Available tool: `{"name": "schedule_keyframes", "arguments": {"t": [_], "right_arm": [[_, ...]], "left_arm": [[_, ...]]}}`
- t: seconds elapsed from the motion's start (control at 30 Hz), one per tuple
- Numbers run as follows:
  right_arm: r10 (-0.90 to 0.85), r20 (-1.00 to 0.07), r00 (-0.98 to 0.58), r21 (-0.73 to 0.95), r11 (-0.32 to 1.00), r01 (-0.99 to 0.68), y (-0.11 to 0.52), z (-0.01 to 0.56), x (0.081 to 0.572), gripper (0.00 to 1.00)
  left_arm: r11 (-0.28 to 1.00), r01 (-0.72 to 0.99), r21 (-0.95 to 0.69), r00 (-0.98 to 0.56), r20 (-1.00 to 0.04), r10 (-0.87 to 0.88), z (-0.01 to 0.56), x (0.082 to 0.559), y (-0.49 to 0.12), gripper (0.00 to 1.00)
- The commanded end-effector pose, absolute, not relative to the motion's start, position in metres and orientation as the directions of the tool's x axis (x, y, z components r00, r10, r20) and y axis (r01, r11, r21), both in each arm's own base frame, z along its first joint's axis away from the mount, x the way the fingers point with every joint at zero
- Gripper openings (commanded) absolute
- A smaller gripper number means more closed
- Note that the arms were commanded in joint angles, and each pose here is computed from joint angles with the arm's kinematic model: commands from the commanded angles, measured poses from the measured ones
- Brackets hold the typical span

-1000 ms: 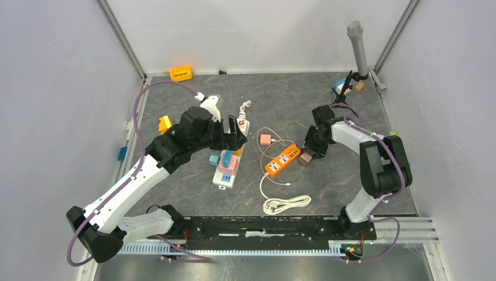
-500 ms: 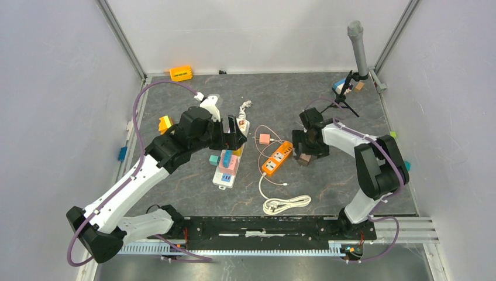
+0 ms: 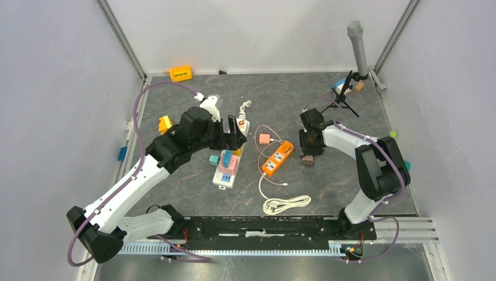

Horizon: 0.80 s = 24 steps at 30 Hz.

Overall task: Insert the plug
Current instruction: Pick up the plug from the center of the board.

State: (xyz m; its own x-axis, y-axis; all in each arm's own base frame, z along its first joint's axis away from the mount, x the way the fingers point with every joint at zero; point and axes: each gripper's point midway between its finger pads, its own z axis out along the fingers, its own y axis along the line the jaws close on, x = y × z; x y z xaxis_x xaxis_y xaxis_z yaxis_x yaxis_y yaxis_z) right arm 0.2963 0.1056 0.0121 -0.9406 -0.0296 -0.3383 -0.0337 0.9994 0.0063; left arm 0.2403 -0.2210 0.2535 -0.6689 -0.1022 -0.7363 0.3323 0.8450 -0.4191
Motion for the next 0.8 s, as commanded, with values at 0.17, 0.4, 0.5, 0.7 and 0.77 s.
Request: {"name": "schedule_keyframes", "arguments": {"t": [0.17, 0.4, 0.5, 0.7, 0.77], "right_arm": [[-0.169, -0.366, -0.915, -0.026, 0.985, -0.171, 0.106, 0.031, 0.283, 0.08], [-0.247, -0.472, -0.846, -0.028, 0.964, -0.265, 0.116, 0.064, 0.287, 0.07], [-0.303, -0.486, -0.82, -0.036, 0.944, -0.327, 0.122, 0.076, 0.284, 0.05], [-0.363, -0.693, -0.624, 0.051, 0.838, -0.544, 0.176, 0.155, 0.284, 0.04], [-0.356, -0.762, -0.541, 0.075, 0.781, -0.62, 0.196, 0.185, 0.278, 0.03]], "left_arm": [[0.811, 0.245, -0.531, -0.694, -0.68, -0.236, 0.263, 0.246, -0.229, 1.0], [0.77, 0.239, -0.591, -0.774, -0.595, -0.216, 0.25, 0.248, -0.253, 1.0], [0.759, 0.235, -0.607, -0.79, -0.574, -0.215, 0.249, 0.25, -0.259, 1.0], [0.656, 0.137, -0.742, -0.858, -0.419, -0.296, 0.245, 0.258, -0.267, 1.0], [0.6, 0.112, -0.792, -0.881, -0.359, -0.308, 0.245, 0.258, -0.271, 1.0]]}}
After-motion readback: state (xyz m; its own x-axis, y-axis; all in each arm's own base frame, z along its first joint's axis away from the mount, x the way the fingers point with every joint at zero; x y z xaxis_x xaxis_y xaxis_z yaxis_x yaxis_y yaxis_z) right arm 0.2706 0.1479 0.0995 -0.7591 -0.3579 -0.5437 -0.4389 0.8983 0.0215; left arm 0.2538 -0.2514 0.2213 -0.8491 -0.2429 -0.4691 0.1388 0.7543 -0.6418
